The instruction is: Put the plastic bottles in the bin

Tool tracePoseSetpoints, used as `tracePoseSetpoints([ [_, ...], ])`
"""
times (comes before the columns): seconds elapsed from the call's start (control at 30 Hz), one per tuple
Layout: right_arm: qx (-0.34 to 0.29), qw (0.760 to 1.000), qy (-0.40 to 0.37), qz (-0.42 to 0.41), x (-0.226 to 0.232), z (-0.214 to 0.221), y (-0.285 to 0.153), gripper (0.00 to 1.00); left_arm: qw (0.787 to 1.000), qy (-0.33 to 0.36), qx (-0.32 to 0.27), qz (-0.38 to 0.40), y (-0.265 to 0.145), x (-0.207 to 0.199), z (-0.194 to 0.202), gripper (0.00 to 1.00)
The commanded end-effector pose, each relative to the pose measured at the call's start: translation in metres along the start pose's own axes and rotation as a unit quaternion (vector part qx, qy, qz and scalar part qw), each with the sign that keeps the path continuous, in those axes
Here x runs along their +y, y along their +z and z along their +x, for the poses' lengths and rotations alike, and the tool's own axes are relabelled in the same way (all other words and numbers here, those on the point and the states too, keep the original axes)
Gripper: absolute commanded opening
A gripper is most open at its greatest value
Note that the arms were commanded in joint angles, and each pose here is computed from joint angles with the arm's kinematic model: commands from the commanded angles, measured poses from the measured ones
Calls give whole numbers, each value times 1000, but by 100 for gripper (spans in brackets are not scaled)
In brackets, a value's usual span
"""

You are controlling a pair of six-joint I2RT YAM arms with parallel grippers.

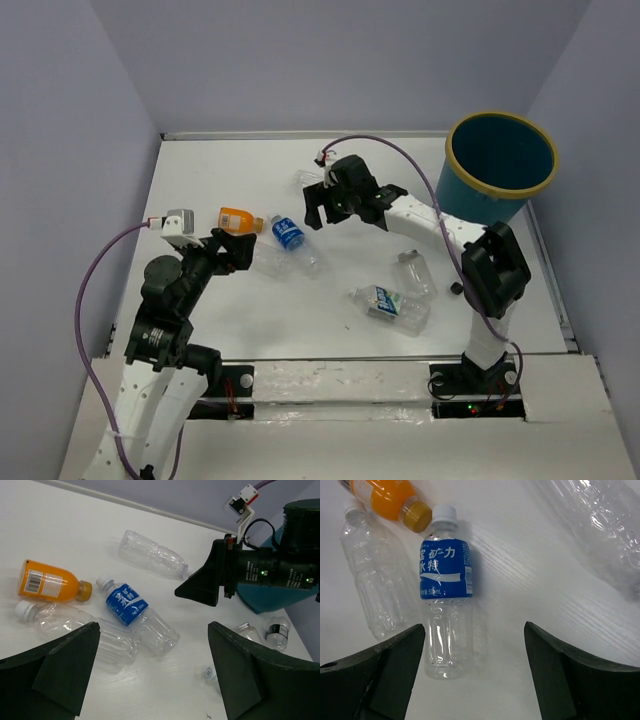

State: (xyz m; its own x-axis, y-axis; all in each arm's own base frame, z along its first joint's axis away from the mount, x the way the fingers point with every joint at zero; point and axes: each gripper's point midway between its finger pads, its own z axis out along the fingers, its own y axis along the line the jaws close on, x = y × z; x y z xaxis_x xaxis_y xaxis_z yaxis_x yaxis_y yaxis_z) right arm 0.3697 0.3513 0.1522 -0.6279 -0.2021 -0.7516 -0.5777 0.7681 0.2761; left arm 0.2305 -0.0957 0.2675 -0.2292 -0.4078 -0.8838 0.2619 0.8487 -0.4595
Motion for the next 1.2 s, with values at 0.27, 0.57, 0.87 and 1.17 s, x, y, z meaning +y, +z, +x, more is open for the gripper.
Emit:
tracePoseSetpoints([
  [0.27, 35, 998, -44, -26, 30, 8, 50, 87, 983, -55, 43, -169, 25, 56, 16, 99],
  [0.57, 58, 996, -55, -30, 34, 24, 86, 91, 962, -155, 56, -220, 29, 74, 51, 99],
  [0.87, 55, 997, -60, -10, 26, 27, 82, 70, 938, -183, 56, -289, 46, 112, 90, 99],
  [1.17, 7, 999, -43, -4, 31, 9, 21, 46, 927, -176, 80, -323, 70, 132, 113, 99],
])
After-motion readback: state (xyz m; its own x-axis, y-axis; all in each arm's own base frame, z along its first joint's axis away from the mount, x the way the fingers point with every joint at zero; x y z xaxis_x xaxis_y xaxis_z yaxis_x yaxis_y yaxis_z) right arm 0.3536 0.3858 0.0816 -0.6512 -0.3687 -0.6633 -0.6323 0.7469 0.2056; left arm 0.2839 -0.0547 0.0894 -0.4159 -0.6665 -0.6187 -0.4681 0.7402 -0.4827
